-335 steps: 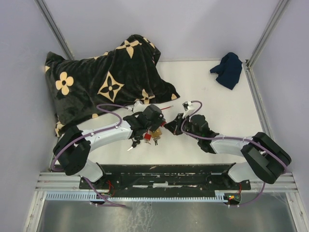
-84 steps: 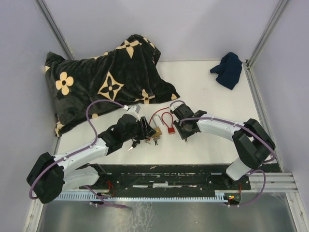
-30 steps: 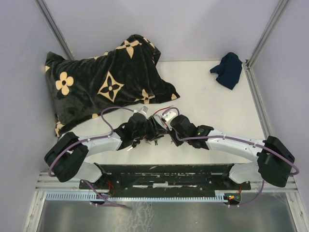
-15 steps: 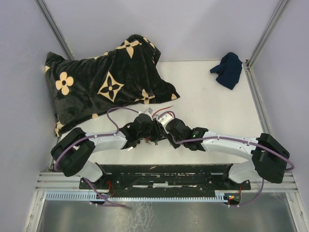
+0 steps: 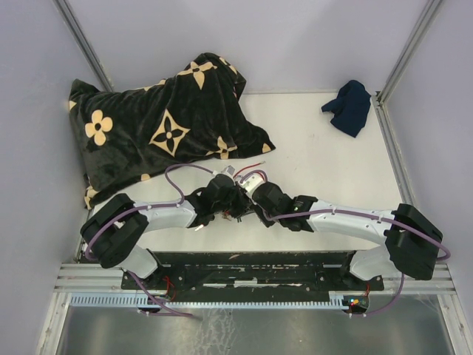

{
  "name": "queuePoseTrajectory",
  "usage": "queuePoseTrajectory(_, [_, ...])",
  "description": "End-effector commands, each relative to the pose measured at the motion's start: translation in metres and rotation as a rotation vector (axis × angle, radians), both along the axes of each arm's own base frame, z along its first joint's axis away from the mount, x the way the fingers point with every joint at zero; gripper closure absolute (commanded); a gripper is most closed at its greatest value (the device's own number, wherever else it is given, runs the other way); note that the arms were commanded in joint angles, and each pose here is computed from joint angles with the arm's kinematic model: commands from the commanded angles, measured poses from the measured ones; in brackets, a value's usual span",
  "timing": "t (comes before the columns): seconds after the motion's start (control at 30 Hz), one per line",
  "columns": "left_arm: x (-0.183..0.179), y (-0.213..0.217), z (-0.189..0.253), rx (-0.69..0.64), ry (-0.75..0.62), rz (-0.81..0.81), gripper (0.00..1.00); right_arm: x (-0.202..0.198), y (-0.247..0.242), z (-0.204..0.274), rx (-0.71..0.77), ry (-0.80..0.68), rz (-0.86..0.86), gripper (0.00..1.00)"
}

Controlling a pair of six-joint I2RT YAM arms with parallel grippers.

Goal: Unlock with the key
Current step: Pick up the key from the center of the board.

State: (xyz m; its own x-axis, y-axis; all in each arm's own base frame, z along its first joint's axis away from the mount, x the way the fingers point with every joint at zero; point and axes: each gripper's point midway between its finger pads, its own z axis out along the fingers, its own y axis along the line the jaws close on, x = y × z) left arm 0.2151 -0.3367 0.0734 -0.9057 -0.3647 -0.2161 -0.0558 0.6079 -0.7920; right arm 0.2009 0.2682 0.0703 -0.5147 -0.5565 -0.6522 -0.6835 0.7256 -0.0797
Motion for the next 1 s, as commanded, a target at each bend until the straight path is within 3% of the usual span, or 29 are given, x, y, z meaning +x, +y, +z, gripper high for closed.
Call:
queuePoseTrajectory(0.0, [0.013, -0.01, 0.03, -0.04, -0.116, -0.004, 0.97, 0.008, 0.019, 0.026, 0.095, -0.054, 0.004, 0.98])
queuePoseTrajectory(0.27, [0.025, -0.008, 0.09, -0.047, -0.525, -0.122, 0.97, 0.003, 0.012, 0.067, 0.222, -0.103, 0.007, 0.75])
queuePoseTrajectory(0.57, [0.021, 0.007, 0.141, 0.014, -0.953, -0.248, 0.97, -0.003, 0.004, 0.135, 0.511, -0.122, 0.074, 0.59])
queuePoseTrajectory(0.73, [0.02, 0.025, 0.163, 0.006, -1.071, -0.228, 0.97, -0.001, -0.001, 0.161, 0.693, -0.107, 0.143, 0.49])
queuePoseTrajectory(0.97, [0.01, 0.027, 0.191, -0.205, -1.089, -0.328, 0.97, 0.0, 0.005, 0.182, 0.896, -0.07, 0.268, 0.49])
